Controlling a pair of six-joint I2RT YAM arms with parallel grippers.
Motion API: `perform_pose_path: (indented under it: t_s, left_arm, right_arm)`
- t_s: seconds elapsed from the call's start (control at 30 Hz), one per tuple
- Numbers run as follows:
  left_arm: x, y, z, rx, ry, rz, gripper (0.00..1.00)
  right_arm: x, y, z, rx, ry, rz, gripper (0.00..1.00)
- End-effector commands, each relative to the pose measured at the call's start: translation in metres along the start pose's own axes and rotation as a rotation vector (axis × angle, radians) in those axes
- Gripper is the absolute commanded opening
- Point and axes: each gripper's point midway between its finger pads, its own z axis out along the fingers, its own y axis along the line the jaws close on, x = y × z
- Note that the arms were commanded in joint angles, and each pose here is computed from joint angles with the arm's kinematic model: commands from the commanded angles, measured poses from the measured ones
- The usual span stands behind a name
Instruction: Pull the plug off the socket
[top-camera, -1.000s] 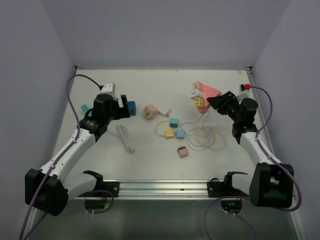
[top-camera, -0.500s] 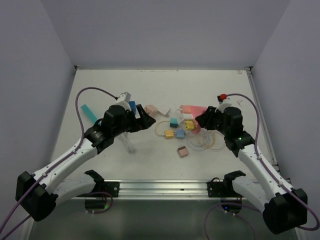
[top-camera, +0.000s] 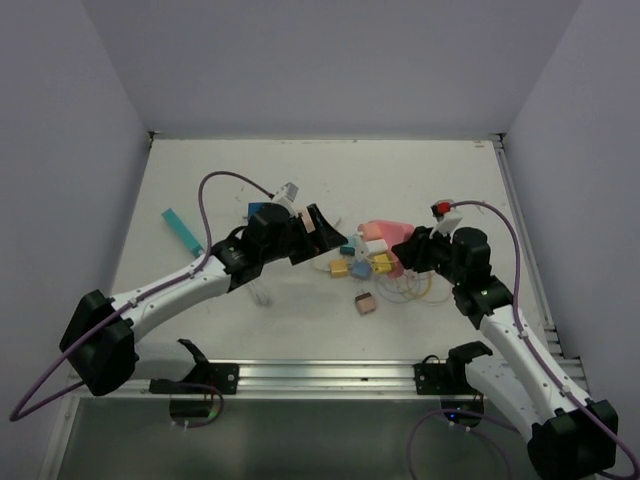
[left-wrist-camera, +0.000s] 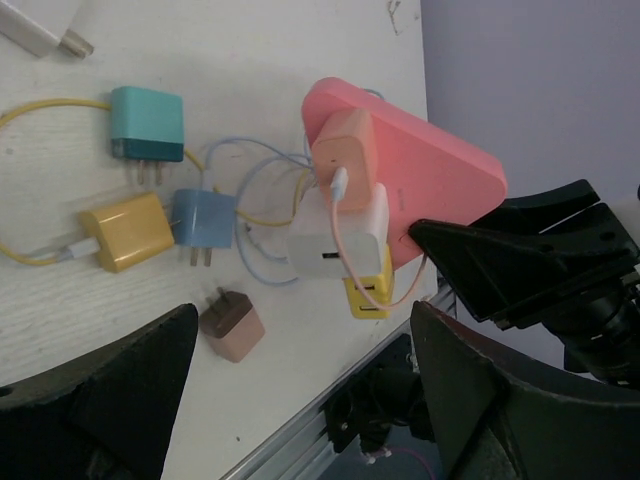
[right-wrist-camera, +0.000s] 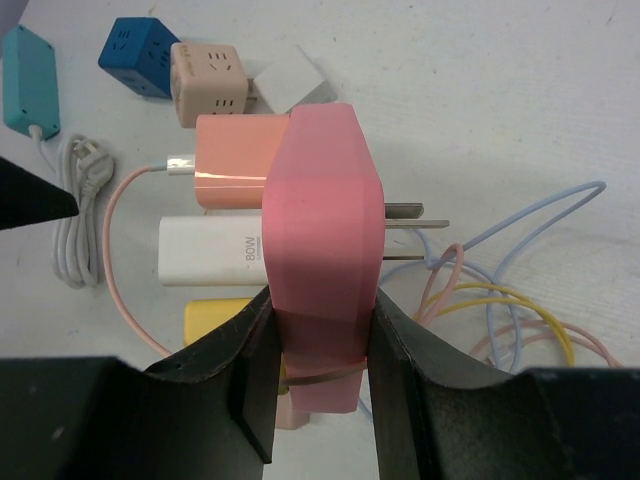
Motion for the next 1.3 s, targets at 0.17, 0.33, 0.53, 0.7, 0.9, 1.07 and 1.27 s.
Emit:
perform_pose_path:
  t_s: [0.17, 0.33, 0.53, 0.7, 0.9, 1.07, 1.27]
  left_arm:
    - [-0.021, -0.055, 0.043, 0.118, -0.069, 0.008, 0.87]
    - [-0.012, -0.055, 0.075, 0.094, -0.039, 0.008, 0.82]
    - [-0.002, -0.057, 0.098, 0.083, -0.011, 0.011, 0.68]
    - [0.004, -0.055, 0.101, 0.082, -0.016, 0.009, 0.44]
    - [0.008, -0.043, 0.093, 0.064, -0.025, -0.025, 0.1]
    - [0.019, -0.028, 0.085, 0.053, -0.016, -0.106, 0.0]
    - [0.02, -0.022, 0.073, 0.058, -0.034, -0.204, 0.0]
  right_arm:
    - [-0.035, 0.025, 0.0, -0.115, -0.125, -0.038, 0.0]
    - [-0.032, 0.028, 0.0, -0.132, -0.119, -0.037, 0.0]
    - [-0.03, 0.027, -0.001, -0.134, -0.12, -0.038, 0.0]
    - [-0.027, 0.025, -0.001, -0.126, -0.122, -0.032, 0.0]
    - [-0.022, 0.004, 0.002, -0.015, -0.132, -0.008, 0.0]
    - [-0.015, -0.025, 0.001, 0.135, -0.138, 0.02, 0.0]
    - [-0.002, -0.06, -0.008, 0.321, -0.151, 0.057, 0.0]
